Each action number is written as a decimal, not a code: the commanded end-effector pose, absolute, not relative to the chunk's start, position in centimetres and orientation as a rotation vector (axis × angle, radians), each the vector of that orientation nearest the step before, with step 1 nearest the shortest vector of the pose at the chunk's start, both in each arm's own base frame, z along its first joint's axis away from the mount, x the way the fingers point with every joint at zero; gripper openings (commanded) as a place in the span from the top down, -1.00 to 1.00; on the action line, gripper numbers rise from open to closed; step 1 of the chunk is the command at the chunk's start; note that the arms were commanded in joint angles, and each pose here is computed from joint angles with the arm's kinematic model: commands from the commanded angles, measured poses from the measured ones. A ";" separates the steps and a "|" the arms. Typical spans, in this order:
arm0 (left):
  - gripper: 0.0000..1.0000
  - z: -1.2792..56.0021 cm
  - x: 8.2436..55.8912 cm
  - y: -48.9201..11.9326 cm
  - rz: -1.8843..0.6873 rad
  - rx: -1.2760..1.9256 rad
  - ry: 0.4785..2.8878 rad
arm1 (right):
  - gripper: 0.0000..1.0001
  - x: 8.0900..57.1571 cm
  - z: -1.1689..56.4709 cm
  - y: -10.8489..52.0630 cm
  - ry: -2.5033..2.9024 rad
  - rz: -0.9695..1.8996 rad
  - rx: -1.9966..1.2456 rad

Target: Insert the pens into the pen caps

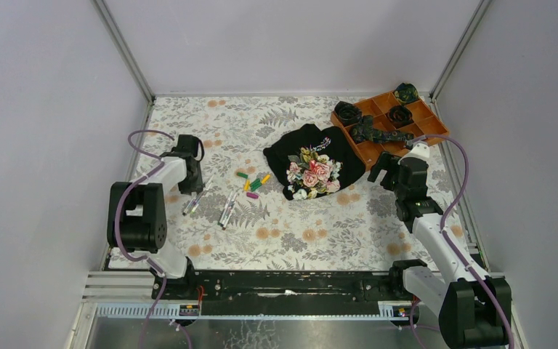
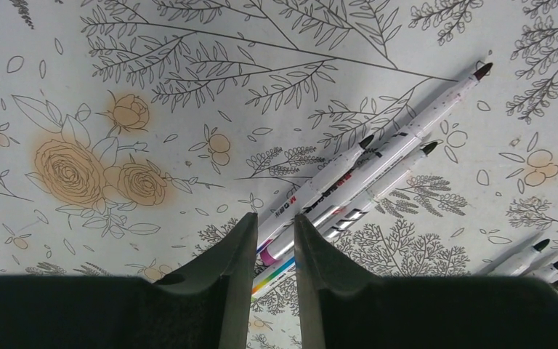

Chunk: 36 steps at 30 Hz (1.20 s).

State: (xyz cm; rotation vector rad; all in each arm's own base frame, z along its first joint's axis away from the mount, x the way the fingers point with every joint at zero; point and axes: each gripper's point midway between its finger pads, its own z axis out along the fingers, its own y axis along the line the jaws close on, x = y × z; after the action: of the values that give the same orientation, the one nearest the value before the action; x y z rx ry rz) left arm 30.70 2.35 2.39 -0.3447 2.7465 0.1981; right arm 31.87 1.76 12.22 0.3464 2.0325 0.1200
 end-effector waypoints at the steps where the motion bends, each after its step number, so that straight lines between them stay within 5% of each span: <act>1: 0.53 2.5 31.2 2.5 0.188 -0.322 2.760 | -0.96 33.0 14.8 2.1 1.970 0.141 0.322; 7: 0.59 1.6 31.2 2.6 0.198 -0.318 2.792 | -0.96 32.9 14.9 2.2 1.968 0.146 0.315; 14: 0.38 0.2 31.0 2.3 0.183 -0.305 2.852 | -0.96 32.9 14.7 2.5 1.976 0.158 0.306; 18: 0.85 0.1 30.9 2.4 0.190 -0.302 2.858 | -0.96 33.0 14.7 2.7 1.982 0.170 0.295; 22: 1.00 2.4 31.9 2.9 0.210 -0.297 2.755 | -0.96 33.3 14.9 3.7 1.992 0.222 0.248; 29: 1.00 12.3 34.3 -6.6 -0.335 -0.002 2.377 | -0.87 33.3 15.6 9.8 2.063 0.584 0.070; 36: 1.00 20.3 26.7 -21.7 -1.054 0.495 2.005 | -0.77 31.3 20.1 19.9 2.079 1.146 -0.047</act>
State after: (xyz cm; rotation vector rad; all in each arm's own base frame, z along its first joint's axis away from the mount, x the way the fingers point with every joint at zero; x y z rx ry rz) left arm 30.93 -14.49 16.87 0.2458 2.1994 -0.6236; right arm 33.03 13.12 14.57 0.0833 2.1541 0.7577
